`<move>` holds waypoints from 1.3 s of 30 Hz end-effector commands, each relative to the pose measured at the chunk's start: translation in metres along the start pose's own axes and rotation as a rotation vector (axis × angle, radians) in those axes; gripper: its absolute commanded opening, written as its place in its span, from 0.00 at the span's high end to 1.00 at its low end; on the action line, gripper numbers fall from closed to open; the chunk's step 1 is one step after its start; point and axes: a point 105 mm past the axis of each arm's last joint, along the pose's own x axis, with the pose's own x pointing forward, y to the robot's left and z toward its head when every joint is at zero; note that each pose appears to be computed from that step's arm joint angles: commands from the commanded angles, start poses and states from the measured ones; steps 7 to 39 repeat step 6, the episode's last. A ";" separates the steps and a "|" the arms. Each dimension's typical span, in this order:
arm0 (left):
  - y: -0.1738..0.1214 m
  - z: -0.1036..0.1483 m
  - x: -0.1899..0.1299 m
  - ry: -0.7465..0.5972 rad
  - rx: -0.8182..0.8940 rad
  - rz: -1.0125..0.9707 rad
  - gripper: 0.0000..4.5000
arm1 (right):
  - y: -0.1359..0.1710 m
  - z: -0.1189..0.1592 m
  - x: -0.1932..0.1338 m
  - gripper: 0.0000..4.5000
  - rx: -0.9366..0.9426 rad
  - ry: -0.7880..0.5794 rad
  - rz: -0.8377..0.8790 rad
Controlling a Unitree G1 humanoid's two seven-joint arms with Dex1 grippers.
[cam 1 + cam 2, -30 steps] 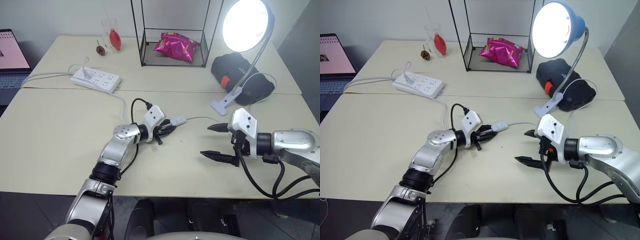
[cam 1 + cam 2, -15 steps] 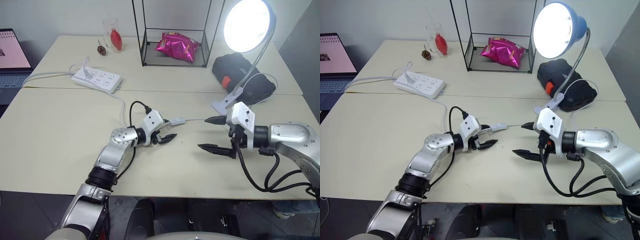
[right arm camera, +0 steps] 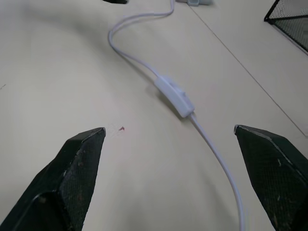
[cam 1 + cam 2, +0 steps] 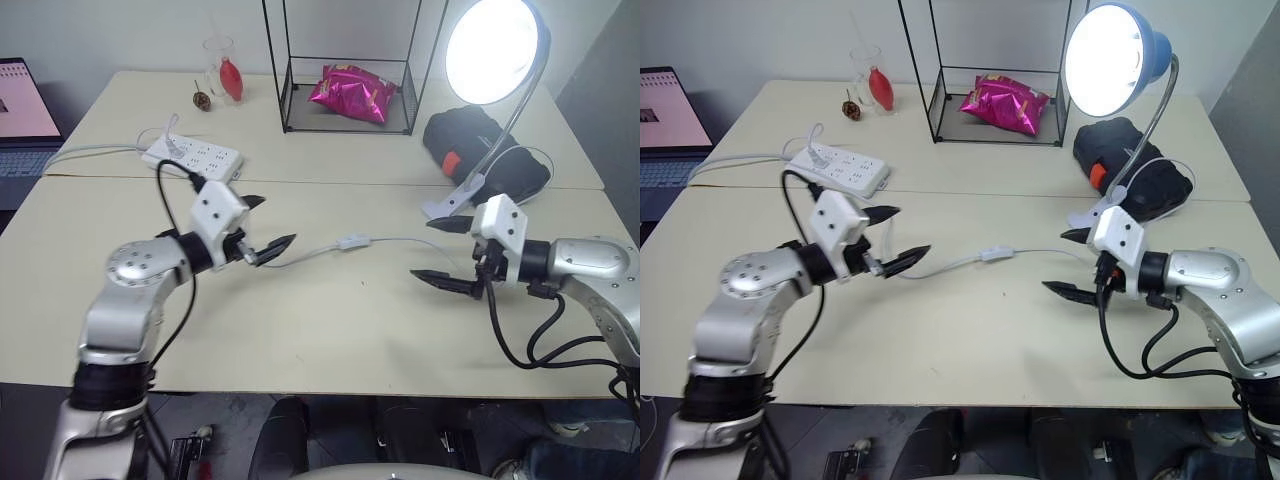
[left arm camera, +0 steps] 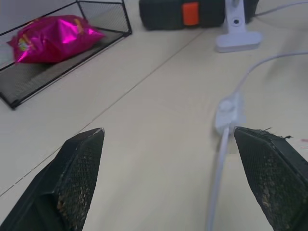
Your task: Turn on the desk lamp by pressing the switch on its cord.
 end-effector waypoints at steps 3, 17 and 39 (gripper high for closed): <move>0.000 0.001 -0.031 0.016 -0.019 0.042 0.01 | -0.014 0.010 -0.014 0.00 -0.072 -0.031 -0.015; -0.008 -0.007 -0.038 0.040 -0.015 0.020 0.01 | -0.015 0.012 -0.010 0.00 -0.081 -0.063 -0.001; -0.008 -0.007 -0.038 0.040 -0.015 0.020 0.01 | -0.015 0.012 -0.010 0.00 -0.081 -0.063 -0.001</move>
